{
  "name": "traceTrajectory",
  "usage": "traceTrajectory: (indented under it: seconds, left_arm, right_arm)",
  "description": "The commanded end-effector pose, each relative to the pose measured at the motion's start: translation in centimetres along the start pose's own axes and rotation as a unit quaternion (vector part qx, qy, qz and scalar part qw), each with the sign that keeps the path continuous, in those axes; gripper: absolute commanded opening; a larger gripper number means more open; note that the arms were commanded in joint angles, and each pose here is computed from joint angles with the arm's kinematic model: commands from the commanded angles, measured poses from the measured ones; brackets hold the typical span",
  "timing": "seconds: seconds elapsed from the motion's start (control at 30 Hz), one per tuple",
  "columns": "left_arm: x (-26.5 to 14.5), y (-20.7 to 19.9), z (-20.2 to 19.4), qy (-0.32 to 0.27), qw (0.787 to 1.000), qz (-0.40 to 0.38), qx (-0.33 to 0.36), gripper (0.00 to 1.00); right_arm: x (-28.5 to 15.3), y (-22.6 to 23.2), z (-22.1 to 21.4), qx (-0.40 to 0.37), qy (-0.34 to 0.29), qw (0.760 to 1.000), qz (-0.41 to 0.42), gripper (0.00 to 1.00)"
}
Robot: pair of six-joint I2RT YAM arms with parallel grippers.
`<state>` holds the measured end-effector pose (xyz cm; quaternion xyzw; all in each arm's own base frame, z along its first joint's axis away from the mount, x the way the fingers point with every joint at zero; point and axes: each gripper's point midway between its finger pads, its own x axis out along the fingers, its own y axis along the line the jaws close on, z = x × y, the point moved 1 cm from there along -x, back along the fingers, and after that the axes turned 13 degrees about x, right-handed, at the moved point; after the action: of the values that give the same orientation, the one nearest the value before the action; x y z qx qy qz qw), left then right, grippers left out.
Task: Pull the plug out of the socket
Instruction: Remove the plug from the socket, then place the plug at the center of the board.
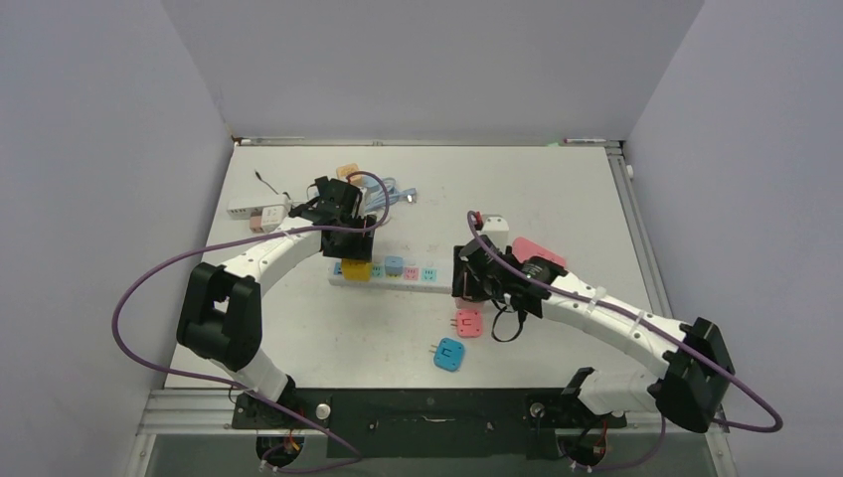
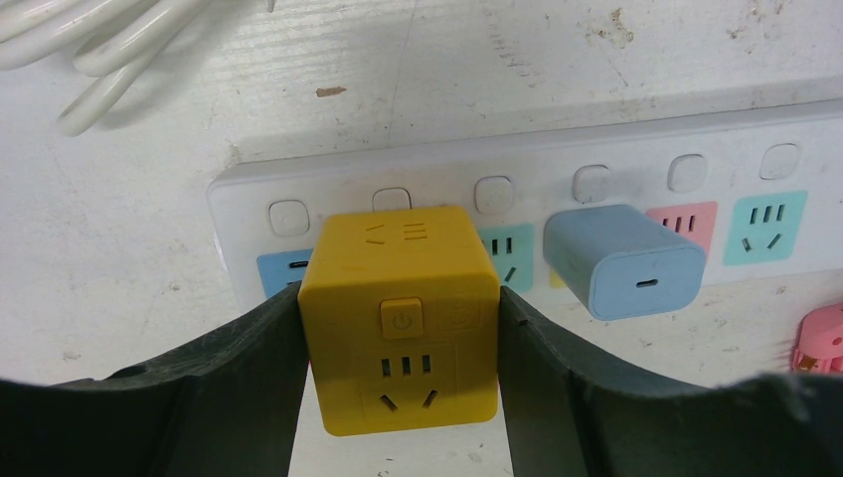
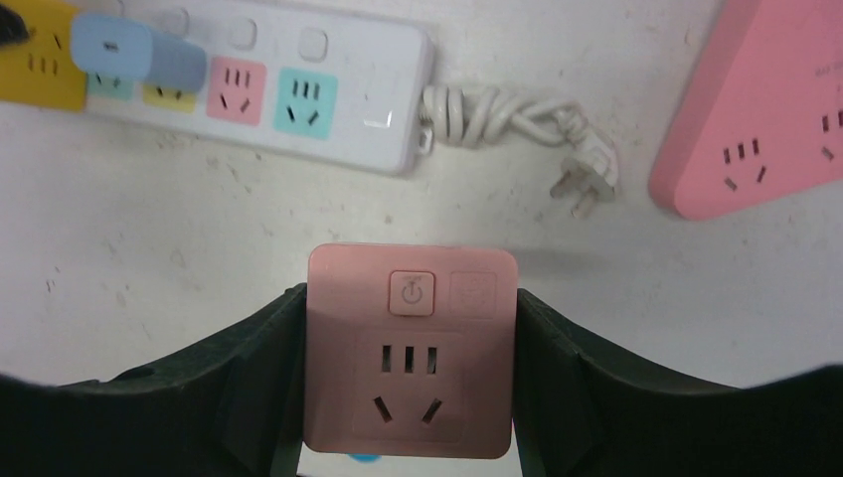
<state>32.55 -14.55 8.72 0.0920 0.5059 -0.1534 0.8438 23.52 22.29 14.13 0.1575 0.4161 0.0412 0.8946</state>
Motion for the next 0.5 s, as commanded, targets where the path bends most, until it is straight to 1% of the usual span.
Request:
traceTrajectory:
  seconds: [0.0, 0.2, 0.33, 0.47]
  left_arm:
    - [0.9, -0.5, -2.7, 0.046, 0.999, -0.012, 0.000, 0.00]
    - [1.0, -0.5, -2.7, 0.047, 0.999, -0.012, 0.000, 0.00]
    - [1.0, -0.5, -2.9, 0.051, 0.999, -0.012, 0.000, 0.00]
    - [1.0, -0.5, -2.9, 0.050, 0.999, -0.012, 0.001, 0.00]
  right_arm:
    - [-3.2, -2.7, -2.9, -0.008, 0.070, 0.997, 0.011, 0.05]
    - [-3.7, -5.2, -6.2, -0.011, 0.132, 0.991, -0.004, 0.05]
    - [-3.1, -7.5, -7.6, -0.006, 0.146, 0.988, -0.050, 0.07]
    - [-2.5, -8.6, -8.7, 0.001, 0.164, 0.985, -0.057, 0.09]
